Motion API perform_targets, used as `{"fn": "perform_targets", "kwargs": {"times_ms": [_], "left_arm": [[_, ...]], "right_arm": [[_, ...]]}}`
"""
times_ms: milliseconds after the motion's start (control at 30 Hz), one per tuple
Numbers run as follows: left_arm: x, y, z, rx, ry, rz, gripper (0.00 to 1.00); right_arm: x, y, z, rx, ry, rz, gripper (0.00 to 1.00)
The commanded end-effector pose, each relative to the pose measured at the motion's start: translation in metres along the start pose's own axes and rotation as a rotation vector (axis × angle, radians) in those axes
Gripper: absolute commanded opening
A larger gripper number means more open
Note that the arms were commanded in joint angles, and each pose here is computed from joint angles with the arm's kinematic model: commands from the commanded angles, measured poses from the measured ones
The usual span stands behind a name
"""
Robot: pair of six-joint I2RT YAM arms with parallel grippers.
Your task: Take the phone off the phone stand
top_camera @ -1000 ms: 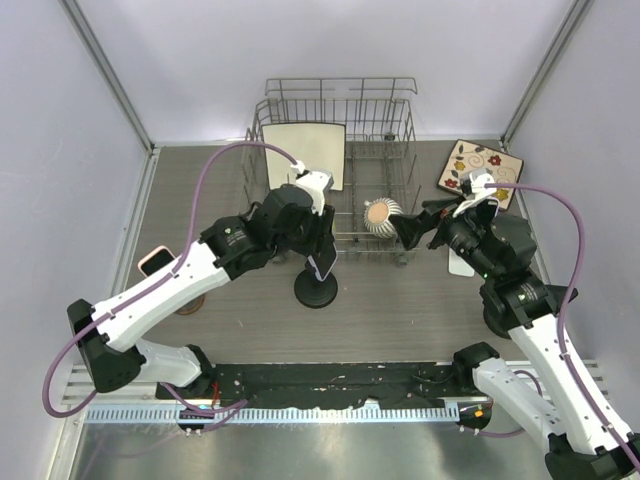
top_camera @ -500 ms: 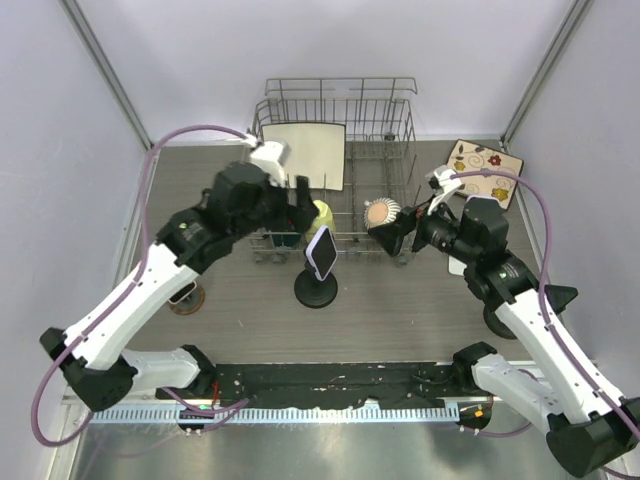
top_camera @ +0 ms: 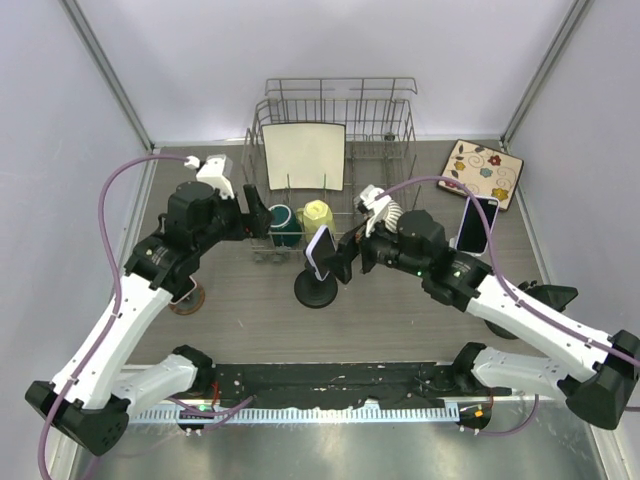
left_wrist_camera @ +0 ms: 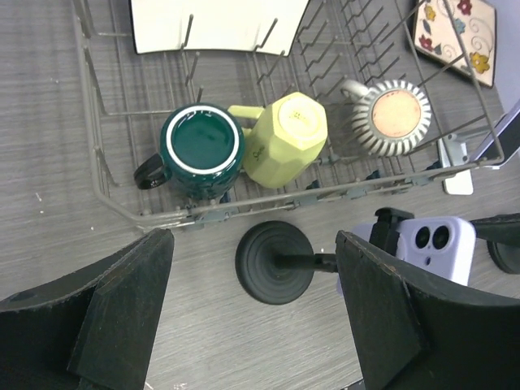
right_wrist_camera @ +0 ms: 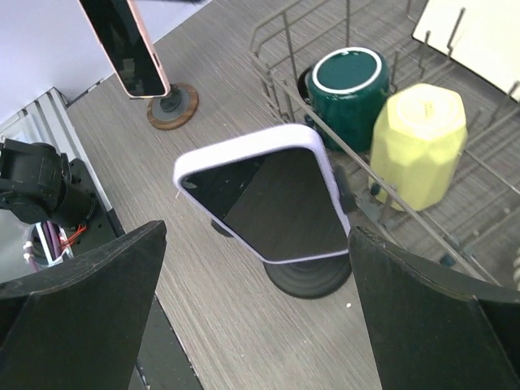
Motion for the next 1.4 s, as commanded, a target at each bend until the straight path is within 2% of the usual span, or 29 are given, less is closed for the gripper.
{"fn": "perform_targets", "kwargs": {"times_ms": [0,233,433,500,733,867,1067,1367], "left_arm": [[0.003,-0.008,0.002,-0.027,0.027,-0.050,0.85],[-0.012,-0.011,0.007,-0.051,0.045,-0.047,0.85],[-0.026,-0.007,0.016,-0.060,0.093,-0.048,0.85],[-0.030,-0.007,0.013,-0.092,0.110,-0.048,0.85],[-0.034,-0.010,0.021,-0.095,0.147,-0.097,0.86],[-0.037,-0.010,0.035,-0.037,0.143,-0.129,0.86],[-0.043,-0.009,0.036,-0.047,0.137,-0.131,0.86],[-0.058,-0.004,0.026,-0.156,0.136,-0.121,0.86]], "right_arm": [[0.051,0.006,0.005,-0.076,-0.120,-0.153,1.00],[0.067,0.012,0.008,-0.145,-0.155,-0.187,1.00],[0.069,0.006,0.020,-0.341,-0.170,-0.200,1.00],[0.064,0.005,0.015,-0.437,-0.161,-0.186,1.00],[0.066,0.007,0.031,-0.594,-0.044,-0.179,1.00],[0.062,0.013,0.042,-0.653,-0.023,-0.150,1.00],[0.055,0.025,0.043,-0.728,0.023,-0.113,0.99],[0.040,0.042,0.043,-0.804,0.014,-0.061,0.95]]}}
Point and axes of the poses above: each gripper's point midway between its finger pads, its own y axis out along the fingers, its own z axis along the line the jaws close on, x = y × z, the point moved 2 cm from there along -y, back along the fingers, and after that the axes turned 7 degrees about -y, right-handed, at the moved point
